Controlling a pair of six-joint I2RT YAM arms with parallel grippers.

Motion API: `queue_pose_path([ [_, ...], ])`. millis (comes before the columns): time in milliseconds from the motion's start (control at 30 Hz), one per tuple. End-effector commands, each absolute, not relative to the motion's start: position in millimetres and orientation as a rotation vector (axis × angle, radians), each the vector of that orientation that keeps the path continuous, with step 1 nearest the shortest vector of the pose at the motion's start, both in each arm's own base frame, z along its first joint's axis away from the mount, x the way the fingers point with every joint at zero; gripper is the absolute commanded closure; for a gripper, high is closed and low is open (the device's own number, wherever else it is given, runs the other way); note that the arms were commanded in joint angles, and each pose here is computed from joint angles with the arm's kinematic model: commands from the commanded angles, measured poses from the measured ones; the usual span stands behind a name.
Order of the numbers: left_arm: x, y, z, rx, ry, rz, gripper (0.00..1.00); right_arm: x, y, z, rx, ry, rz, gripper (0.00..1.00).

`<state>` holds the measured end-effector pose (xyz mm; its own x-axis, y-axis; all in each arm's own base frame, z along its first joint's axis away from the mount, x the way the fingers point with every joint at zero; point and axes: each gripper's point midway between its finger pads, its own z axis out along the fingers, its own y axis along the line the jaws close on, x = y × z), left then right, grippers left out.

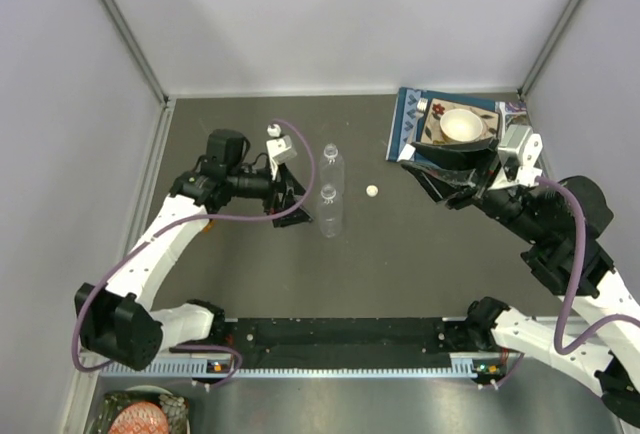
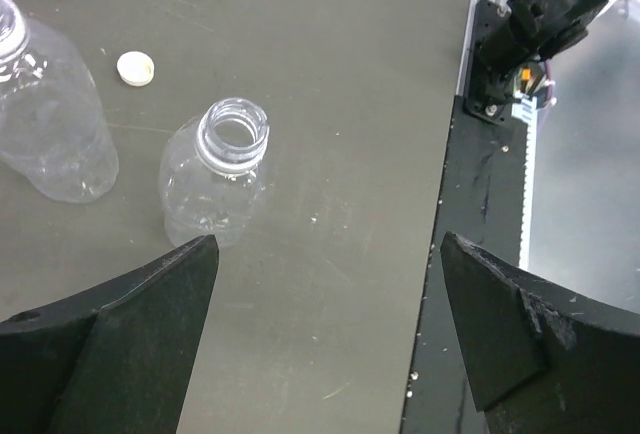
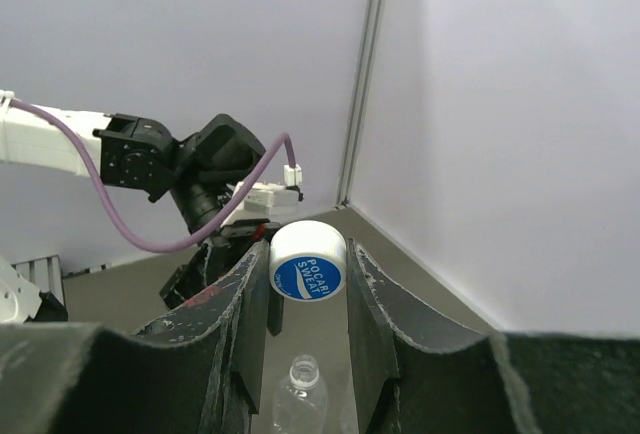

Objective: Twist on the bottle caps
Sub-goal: Pick up the plastic bottle at the center of the board.

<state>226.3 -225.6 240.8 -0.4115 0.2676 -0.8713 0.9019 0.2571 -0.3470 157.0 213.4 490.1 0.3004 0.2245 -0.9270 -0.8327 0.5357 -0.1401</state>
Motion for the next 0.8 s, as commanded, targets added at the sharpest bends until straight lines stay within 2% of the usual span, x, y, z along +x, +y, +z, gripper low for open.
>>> queue_pose_path([
  [0, 243.4, -241.9, 237.5, 1.184, 1.692, -1.069, 0.02, 151.8, 209.1, 501.5, -0.692, 1.011, 0.786, 0.97],
  [333, 279.2, -266.9, 229.5, 1.190, 1.678, -0.971, 0.02, 153.9, 210.0, 498.5, -0.687, 1.023, 0.787, 0.97],
  [700, 293.5, -278.3, 230.7, 1.192, 1.623, -0.989, 0.02, 158.1, 213.0, 487.3, -0.686, 1.057, 0.790, 0.99],
  [767, 295.2, -280.8, 232.9, 1.181, 1.628, -1.008, 0.09, 158.5, 212.4, 487.4, -0.681, 1.058, 0.789, 0.99],
])
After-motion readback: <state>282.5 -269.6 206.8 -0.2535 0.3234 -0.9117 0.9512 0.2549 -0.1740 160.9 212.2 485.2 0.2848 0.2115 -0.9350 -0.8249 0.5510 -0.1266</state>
